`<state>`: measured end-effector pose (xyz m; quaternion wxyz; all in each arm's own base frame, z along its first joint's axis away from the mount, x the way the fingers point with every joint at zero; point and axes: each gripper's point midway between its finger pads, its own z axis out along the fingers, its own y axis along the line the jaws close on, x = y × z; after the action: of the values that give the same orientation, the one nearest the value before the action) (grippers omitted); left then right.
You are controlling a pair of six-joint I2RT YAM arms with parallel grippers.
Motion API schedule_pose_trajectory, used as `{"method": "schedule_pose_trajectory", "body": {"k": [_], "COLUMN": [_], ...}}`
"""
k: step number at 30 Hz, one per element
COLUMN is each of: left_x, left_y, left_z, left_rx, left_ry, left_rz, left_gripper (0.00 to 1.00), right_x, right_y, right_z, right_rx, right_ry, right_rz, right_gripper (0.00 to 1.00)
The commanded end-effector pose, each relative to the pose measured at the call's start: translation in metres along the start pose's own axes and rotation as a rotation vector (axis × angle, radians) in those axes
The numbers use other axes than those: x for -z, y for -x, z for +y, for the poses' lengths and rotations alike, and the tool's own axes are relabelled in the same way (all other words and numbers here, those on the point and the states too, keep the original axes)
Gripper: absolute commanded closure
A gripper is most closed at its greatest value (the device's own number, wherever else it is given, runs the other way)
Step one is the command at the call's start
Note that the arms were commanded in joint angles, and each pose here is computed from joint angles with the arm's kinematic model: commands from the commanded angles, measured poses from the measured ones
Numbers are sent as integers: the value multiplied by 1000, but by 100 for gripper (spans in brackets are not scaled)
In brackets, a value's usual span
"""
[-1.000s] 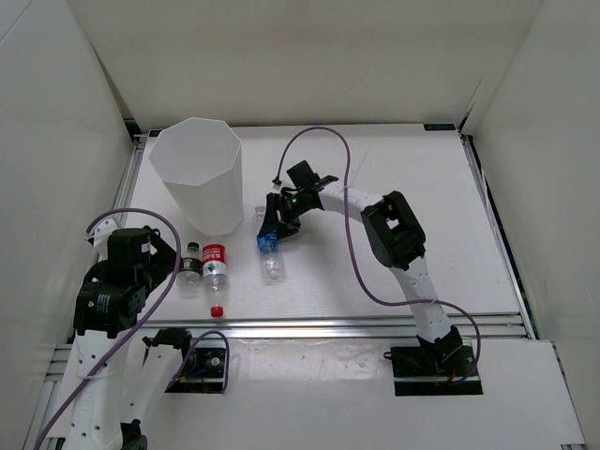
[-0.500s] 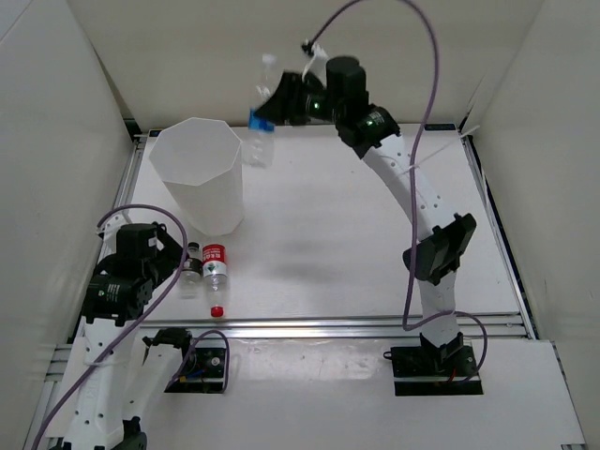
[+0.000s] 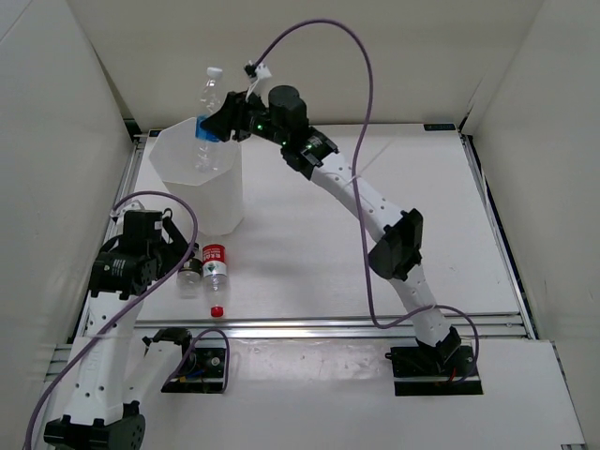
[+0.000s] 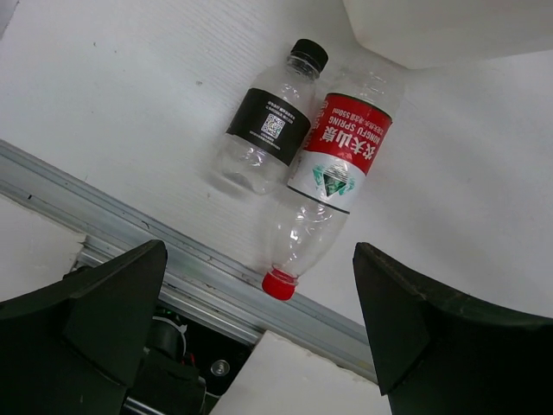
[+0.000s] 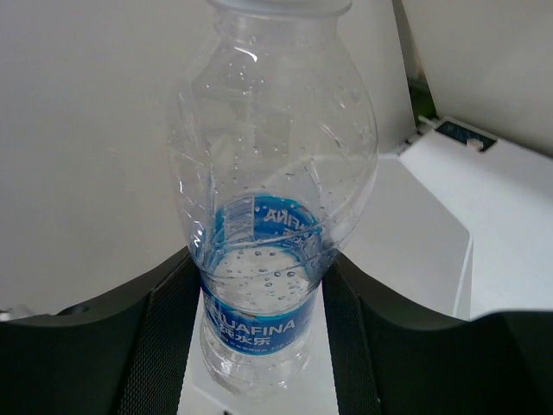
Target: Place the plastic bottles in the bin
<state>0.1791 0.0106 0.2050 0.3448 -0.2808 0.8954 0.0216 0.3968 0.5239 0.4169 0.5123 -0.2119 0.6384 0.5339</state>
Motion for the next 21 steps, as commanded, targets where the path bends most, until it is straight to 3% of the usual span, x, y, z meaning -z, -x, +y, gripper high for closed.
{"method": "schedule_pose_trajectory", "body": {"k": [1, 3, 4, 5, 12, 14, 21], "left_x": [5, 6, 6, 6, -11, -21, -71], "left_y": [6, 3, 5, 6, 12, 8, -27], "left_z": [-8, -13, -16, -18, -24, -39, -65], "left_rx": [-38, -38, -35, -23, 1, -69, -46], "left_ry": [-31, -59, -73, -78, -89, -173, -240], "left_rz": [9, 27, 23, 16, -36, -28, 112], "left_gripper": [0, 0, 0, 0, 0, 0, 0], "right_x": [-2, -4, -4, -4, 57, 68, 104], "right_y": [38, 36, 36, 29, 87, 86, 98], "right_z": [24, 20, 19, 17, 20, 13, -3], "right_rx": [114, 125, 136, 159, 232, 224, 242], "right_ry": [50, 38, 37, 38, -138, -169, -240], "right_rz": [-144, -149, -149, -117, -160, -127, -79], "right_gripper": [67, 57, 22, 0, 0, 0, 0]}}
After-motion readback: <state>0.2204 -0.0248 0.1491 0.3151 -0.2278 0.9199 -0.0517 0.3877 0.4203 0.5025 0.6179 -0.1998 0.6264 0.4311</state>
